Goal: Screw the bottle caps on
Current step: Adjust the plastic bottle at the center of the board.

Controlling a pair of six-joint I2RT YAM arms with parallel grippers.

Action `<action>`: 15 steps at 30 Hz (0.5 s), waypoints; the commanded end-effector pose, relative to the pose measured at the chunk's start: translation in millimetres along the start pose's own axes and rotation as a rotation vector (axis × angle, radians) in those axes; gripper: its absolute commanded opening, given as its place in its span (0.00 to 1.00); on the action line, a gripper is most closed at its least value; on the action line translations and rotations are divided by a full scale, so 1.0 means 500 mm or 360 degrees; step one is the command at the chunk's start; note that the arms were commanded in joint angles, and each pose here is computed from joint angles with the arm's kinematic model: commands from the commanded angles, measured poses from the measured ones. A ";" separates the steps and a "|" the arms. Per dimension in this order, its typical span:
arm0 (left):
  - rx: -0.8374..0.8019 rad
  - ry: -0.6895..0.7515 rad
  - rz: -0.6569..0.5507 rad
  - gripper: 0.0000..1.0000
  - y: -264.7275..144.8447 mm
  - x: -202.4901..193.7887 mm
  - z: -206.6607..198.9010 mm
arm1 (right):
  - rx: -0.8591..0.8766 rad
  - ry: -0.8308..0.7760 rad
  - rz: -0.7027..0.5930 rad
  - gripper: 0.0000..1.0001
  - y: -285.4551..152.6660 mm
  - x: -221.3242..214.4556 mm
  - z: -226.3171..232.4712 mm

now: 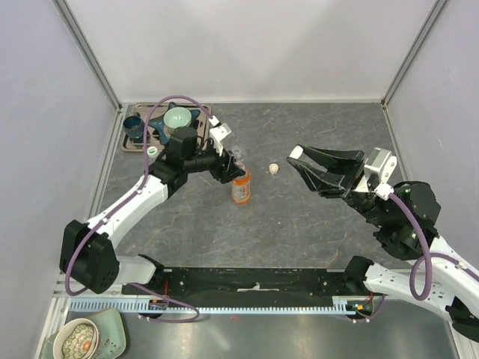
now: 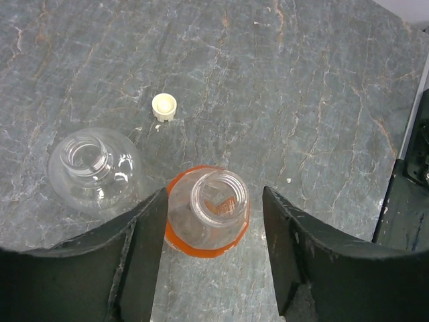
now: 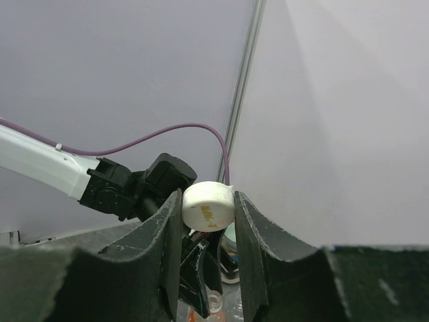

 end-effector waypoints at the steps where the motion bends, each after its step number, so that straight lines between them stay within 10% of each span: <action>1: 0.0011 0.0130 -0.0041 0.59 0.015 0.004 0.014 | -0.0036 0.0021 -0.0054 0.23 -0.008 0.010 -0.002; 15: -0.0210 0.0449 0.0139 0.19 0.043 0.019 -0.076 | -0.0070 0.0071 -0.0048 0.23 -0.014 0.023 -0.002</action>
Point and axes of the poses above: each gripper's point midway between its finger pads, its own y axis out along the fingers, its own z axis along the line the jaws close on, x = y × z, the point moved 7 cm from there along -y, back along the fingers, and after that the axes turned 13 degrees about y, right-handed, at the moved point
